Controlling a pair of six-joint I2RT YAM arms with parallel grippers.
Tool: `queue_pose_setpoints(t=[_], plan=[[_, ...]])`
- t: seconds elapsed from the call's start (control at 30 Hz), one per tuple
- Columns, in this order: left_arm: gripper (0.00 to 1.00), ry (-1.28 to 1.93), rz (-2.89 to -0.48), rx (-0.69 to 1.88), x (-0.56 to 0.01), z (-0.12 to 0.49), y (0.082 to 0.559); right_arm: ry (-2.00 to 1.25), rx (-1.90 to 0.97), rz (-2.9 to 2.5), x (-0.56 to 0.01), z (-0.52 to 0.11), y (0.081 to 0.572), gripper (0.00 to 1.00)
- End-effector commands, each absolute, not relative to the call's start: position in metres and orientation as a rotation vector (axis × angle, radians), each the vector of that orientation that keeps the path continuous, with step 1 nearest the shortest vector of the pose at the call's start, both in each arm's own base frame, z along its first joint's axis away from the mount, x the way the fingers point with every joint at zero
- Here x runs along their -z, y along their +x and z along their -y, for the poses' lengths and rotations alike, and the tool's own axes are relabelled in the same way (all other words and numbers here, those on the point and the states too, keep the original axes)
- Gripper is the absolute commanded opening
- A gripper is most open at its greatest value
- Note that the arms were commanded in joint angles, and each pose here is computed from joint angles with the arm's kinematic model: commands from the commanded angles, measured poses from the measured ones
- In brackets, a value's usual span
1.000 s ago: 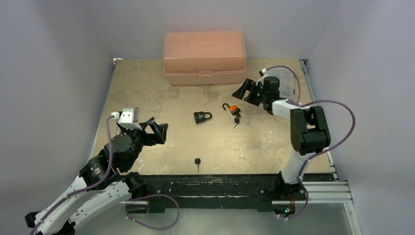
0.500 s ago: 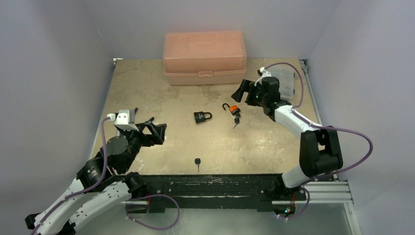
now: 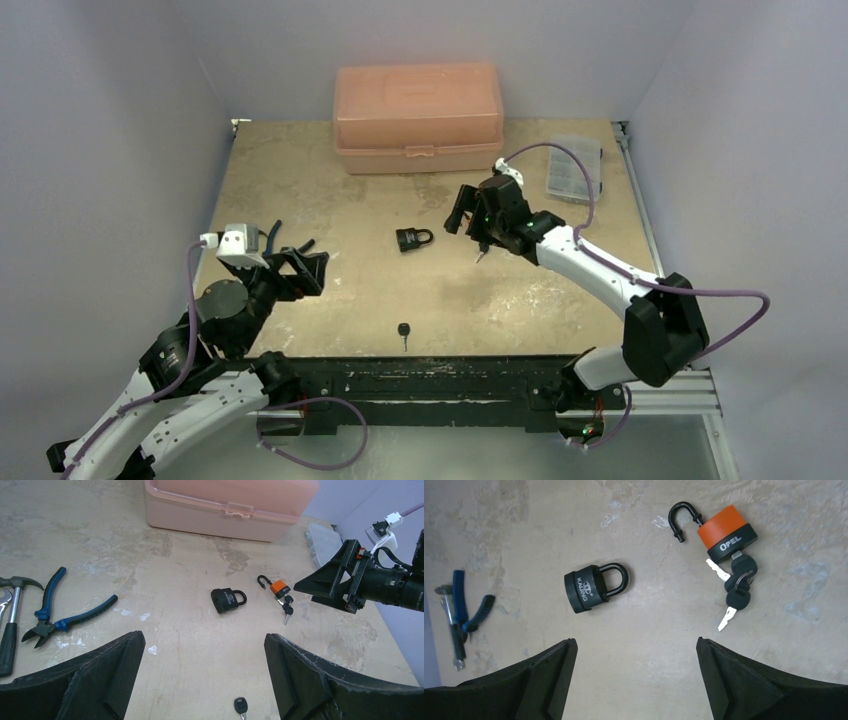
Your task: Unlock with the key
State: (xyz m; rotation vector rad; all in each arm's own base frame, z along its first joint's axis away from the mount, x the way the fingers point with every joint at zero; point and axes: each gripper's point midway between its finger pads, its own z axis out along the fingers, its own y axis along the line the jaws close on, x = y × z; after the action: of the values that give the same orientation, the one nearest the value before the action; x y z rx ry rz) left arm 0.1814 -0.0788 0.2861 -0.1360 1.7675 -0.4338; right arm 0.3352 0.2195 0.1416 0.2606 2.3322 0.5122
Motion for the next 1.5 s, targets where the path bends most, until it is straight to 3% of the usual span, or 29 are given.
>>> queue_pose_setpoints(t=[0.0, 0.17, 0.4, 0.63, 0.77, 0.93, 1.2, 1.47], plan=[[0.98, -0.139, -1.776, 0.391, -0.282, 0.075, 0.184, 0.565, -0.512, -2.285, -0.157, -0.236, 0.332, 0.99], [0.98, -0.112, -1.788, 0.394, -0.279, 0.080, 0.185, 0.598, -0.502, -2.322, -0.154, -0.272, 0.321, 0.99], [0.97, -0.110, -1.796, 0.387, -0.277, 0.080, 0.185, 0.007, -0.585, -2.372, -0.152, -0.356, 0.278, 0.95], [0.97, -0.114, -1.787, 0.392, -0.278, 0.079, 0.185, -0.218, -0.504, -2.469, -0.118, -0.356, 0.228, 0.92], [0.97, -0.114, -1.781, 0.396, -0.279, 0.079, 0.184, -0.087, -0.438, -2.454, -0.129, -0.348, 0.243, 0.98], [0.97, -0.126, -1.779, 0.388, -0.278, 0.076, 0.184, 0.152, -0.396, -2.473, -0.141, -0.353, 0.284, 0.99], [0.97, -0.141, -1.765, 0.393, -0.280, 0.072, 0.183, 0.750, -0.256, -2.574, -0.101, -0.323, 0.351, 0.99], [0.97, -0.129, -1.776, 0.387, -0.278, 0.075, 0.184, 0.910, -0.130, -2.572, -0.075, -0.327, 0.377, 0.99]])
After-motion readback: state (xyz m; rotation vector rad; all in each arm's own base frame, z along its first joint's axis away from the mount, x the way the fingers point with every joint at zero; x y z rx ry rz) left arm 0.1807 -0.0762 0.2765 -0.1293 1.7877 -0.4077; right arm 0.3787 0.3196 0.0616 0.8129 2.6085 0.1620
